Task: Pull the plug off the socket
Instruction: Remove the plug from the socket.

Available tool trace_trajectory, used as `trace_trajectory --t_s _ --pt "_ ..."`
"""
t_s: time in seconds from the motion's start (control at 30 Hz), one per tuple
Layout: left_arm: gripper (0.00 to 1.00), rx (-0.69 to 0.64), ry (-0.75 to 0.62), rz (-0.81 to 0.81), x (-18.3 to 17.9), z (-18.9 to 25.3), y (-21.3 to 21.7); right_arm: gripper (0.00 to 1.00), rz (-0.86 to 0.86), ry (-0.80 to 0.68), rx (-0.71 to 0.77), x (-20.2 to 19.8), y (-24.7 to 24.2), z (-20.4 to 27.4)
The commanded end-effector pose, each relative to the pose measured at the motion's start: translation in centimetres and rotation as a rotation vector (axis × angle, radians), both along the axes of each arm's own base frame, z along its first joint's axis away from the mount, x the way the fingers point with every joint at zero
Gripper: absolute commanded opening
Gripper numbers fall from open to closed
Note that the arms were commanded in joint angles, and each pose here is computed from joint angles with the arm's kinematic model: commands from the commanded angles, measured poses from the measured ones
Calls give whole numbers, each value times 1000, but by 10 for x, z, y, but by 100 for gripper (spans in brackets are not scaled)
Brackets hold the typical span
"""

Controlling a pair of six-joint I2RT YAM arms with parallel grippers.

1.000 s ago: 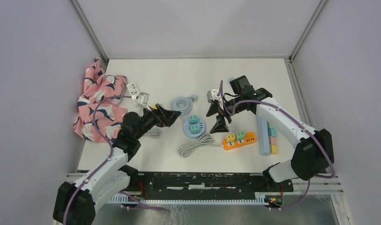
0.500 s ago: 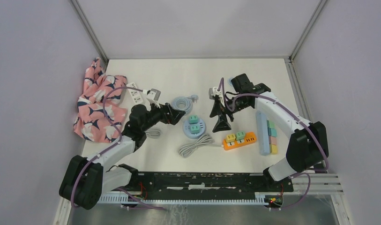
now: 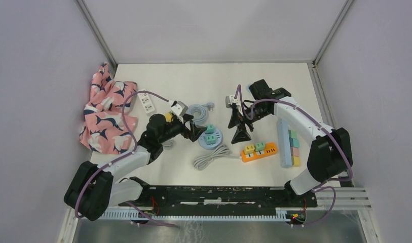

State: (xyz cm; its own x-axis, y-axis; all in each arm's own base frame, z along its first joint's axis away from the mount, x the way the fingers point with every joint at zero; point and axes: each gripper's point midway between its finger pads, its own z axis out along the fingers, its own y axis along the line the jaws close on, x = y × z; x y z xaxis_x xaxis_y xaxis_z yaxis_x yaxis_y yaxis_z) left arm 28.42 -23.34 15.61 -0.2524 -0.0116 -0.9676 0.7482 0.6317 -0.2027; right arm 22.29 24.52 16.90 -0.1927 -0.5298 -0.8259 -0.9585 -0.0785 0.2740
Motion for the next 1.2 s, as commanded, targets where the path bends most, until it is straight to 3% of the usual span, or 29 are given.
trace_trajectory --t_s 0.0,0.3,0.47,0.57,0.73,0.83,1.03,1.17 --pt "100 60 -160 3 10 22 -3 87 22 -47 20 5 1 12" --pt "90 152 -248 -109 4 14 -20 86 3 -51 22 10 -5 12" --pt "91 177 -264 -84 12 16 -18 86 -3 -46 25 12 -7 11" --pt "97 185 -264 -74 15 13 -18 86 -3 -45 22 12 -7 9" --pt "97 202 -275 -89 20 4 -22 86 -6 -48 11 14 -9 7" --pt "92 233 -284 -111 25 -3 -26 86 -5 -51 11 14 -10 5" --pt "71 321 -220 -184 37 -25 -34 86 -1 -45 6 14 -11 3" --pt "67 343 -188 -250 36 -35 -42 86 7 -45 1 13 -12 1"
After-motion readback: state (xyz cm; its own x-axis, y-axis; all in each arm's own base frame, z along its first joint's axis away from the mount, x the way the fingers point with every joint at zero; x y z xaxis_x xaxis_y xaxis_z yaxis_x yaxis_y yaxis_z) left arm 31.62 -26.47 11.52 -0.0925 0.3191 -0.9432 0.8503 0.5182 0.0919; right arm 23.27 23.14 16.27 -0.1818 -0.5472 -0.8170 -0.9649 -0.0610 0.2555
